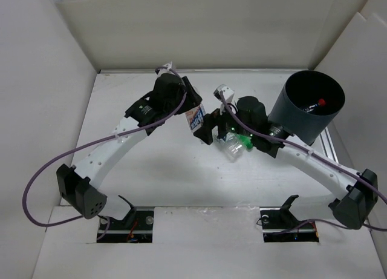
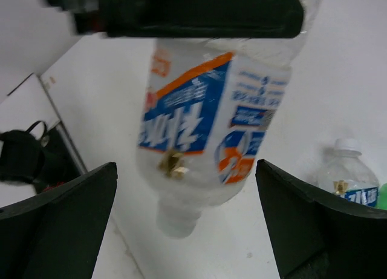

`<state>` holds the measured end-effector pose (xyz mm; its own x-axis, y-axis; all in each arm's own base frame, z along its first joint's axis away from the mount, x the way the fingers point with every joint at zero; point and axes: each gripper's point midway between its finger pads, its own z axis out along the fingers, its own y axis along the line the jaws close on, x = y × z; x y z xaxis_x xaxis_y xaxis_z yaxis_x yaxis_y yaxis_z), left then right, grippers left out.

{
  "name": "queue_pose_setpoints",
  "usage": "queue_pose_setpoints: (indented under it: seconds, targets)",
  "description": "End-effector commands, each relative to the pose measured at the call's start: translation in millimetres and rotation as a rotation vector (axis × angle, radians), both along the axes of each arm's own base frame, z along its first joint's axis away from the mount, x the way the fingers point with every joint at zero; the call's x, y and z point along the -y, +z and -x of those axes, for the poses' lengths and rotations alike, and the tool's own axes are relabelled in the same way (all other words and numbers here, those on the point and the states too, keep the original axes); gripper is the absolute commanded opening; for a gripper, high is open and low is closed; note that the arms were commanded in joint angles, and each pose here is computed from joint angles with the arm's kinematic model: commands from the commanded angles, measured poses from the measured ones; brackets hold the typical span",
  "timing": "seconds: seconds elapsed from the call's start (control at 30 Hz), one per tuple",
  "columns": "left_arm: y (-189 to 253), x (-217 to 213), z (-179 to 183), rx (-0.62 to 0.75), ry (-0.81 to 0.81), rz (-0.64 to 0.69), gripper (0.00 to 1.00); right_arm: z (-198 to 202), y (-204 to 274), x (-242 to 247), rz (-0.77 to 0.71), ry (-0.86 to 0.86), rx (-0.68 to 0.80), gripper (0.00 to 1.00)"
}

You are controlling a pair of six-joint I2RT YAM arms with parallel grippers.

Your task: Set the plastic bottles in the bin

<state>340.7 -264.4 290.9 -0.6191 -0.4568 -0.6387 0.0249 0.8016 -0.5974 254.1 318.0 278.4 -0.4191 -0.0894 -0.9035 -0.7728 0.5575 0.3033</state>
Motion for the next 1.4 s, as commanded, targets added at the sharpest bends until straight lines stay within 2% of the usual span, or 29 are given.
queue_pose_setpoints:
  seconds: [0.0,0.1,0.3,0.33,0.37,0.47,0.5,0.53,0.57,0.6,0.63,0.73,0.77,0.8,0.9,0.93,1.0,1.03,1.17,1.3,1.37]
  targets:
    - [31.2,5.4,20.3,0.063,-0.114,0.052,0.0,-32.2,52.0,-8.5,-0.103,-0.146,0.145,1.0]
    - [48.1,5.4,35.4,0.092,-0.156,0.11,0.0,-49.3,52.2,-10.6,-0.119,-0.216,0.153,1.0]
    - [67.8,6.6,51.0,0.129,-0.207,0.172,0.0,-52.5,58.2,-30.0,-0.16,-0.193,0.152,0.98]
    - [71.3,6.8,54.6,0.134,-0.22,0.182,0.0,-46.9,62.8,-35.9,-0.184,-0.167,0.151,0.95]
    - [74.3,9.1,55.6,0.141,-0.233,0.192,0.04,-47.4,61.4,-38.9,-0.186,-0.158,0.15,0.87]
    - [80.2,16.8,59.4,0.158,-0.28,0.224,0.12,-44.2,63.7,-48.5,-0.21,-0.111,0.144,0.72]
    - [89.6,16.7,59.6,0.188,-0.282,0.241,0.22,-44.0,63.4,-52.2,-0.21,-0.096,0.141,0.61]
    - [87.6,17.7,58.3,0.192,-0.282,0.244,0.63,-45.9,63.5,-50.3,-0.211,-0.093,0.14,0.5]
    - [96.2,16.9,59.4,0.219,-0.283,0.259,0.98,-45.9,63.5,-50.3,-0.211,-0.093,0.14,0.33]
    - [93.8,17.5,58.6,0.219,-0.283,0.259,1.0,-51.5,63.5,-45.7,-0.21,-0.108,0.142,0.14]
    - [101.4,13.8,56.5,0.232,-0.261,0.257,1.0,-53.3,73.7,-37.7,-0.225,-0.132,0.16,0.1]
    - [112.6,-4.7,44.2,0.248,-0.145,0.207,1.0,-73.5,87.3,5.9,-0.219,-0.284,0.174,0.1]
    - [114.7,-17.1,36.0,0.254,-0.06,0.188,1.0,-80.5,86.5,20.3,-0.204,-0.331,0.171,0.1]
    - [116.1,-24.6,33.1,0.251,-0.014,0.179,1.0,-97.4,93.3,48.6,-0.195,-0.432,0.184,0.1]
    - [121.0,-32.8,37.3,0.272,0.034,0.181,1.0,-110.1,109.1,103.4,-0.164,-0.6,0.191,0.11]
    - [115.8,-32.8,36.8,0.269,0.03,0.165,1.0,-123.1,101.6,137.3,-0.117,-0.711,0.171,0.12]
    - [110.6,-31.9,35.1,0.272,0.025,0.151,1.0,-129.5,117.7,176.1,-0.105,-0.831,0.185,0.12]
    - [110.5,-30.6,36.0,0.27,0.016,0.154,1.0,-138.2,118.8,214.4,-0.081,-0.955,0.188,0.12]
    - [86.2,-9.7,29.4,0.26,-0.049,0.141,1.0,-153.8,103.1,305.1,-0.025,-1.233,0.142,0.1]
    - [58.4,14.4,21.8,0.219,-0.115,0.124,1.0,-153.7,87.2,363.1,-0.008,-1.401,0.09,0.09]
    - [33.9,26.6,15.0,0.165,-0.142,0.097,1.0,-150.0,85.6,377.7,0.0,-1.46,0.086,0.13]
